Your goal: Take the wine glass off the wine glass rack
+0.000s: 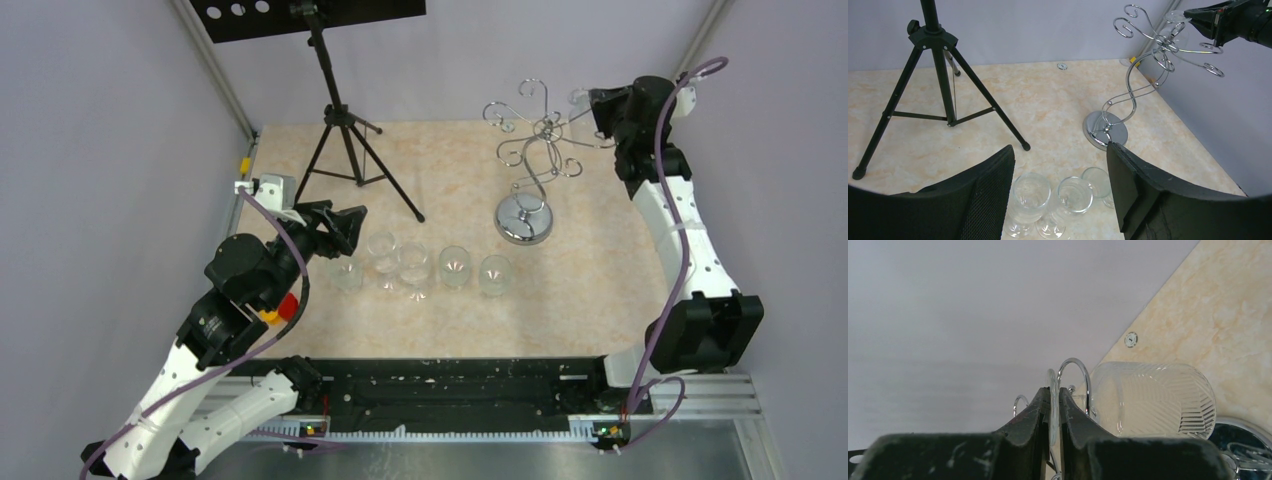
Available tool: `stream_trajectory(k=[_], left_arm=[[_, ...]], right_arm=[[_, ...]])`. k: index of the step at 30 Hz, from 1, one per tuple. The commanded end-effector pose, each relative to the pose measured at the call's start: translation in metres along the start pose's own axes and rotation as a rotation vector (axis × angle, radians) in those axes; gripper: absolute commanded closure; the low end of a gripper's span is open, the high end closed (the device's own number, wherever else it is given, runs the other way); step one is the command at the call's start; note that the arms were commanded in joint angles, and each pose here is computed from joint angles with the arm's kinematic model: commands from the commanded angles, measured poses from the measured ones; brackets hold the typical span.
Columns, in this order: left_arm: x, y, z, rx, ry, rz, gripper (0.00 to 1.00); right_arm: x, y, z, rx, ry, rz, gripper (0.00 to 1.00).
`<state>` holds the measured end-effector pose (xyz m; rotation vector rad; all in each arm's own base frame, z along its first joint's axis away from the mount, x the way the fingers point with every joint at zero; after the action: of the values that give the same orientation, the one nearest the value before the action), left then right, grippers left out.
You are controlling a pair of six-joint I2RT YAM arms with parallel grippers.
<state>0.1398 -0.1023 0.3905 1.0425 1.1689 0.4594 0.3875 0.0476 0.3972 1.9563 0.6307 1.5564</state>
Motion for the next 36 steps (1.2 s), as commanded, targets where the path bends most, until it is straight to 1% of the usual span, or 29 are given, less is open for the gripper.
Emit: stream_trajectory(k=[1,9,15,23,31,36], left_arm=[[-0.001,0.002,0.002,-0.017,-0.008,0.004,0.29],[-0.001,0.004,-0.001,-0.026,-0.007,0.0,0.29],[-0.001,0.003,-0.002,-0.024,-0.01,0.0,0.29],[-0.001,0.004,-0.002,-0.026,-0.01,-0.001,0.29],[0.0,0.004,-0.002,-0.028,-0.006,0.002,0.29],[0.0,0.005,-0.003,-0.031,0.0,0.008,0.29]], right_arm=[[0.033,0.03,-0.014,-0.044,0.121,-0.019,1.0],[0.044,0.025,-0.007,0.048,0.158,0.036,1.0],[0.042,0.018,0.001,0.083,0.164,0.061,1.0],[0.047,0.015,0.013,0.043,0.248,0.122,1.0],[0.047,0.01,0.031,0.044,0.25,0.157,1.0],[0.05,0.013,0.037,0.015,0.263,0.155,1.0]])
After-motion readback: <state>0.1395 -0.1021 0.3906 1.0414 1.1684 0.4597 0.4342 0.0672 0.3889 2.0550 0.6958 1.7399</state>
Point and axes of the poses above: each gripper's point midway between its finger pads, its own z axis out along the fingers, its own x axis along the line the jaws close on, y = z × x, the point moved 9 cm from there along -z, back along the fingers, and after that the axes turned 15 degrees about -z, right-handed, at the moved point
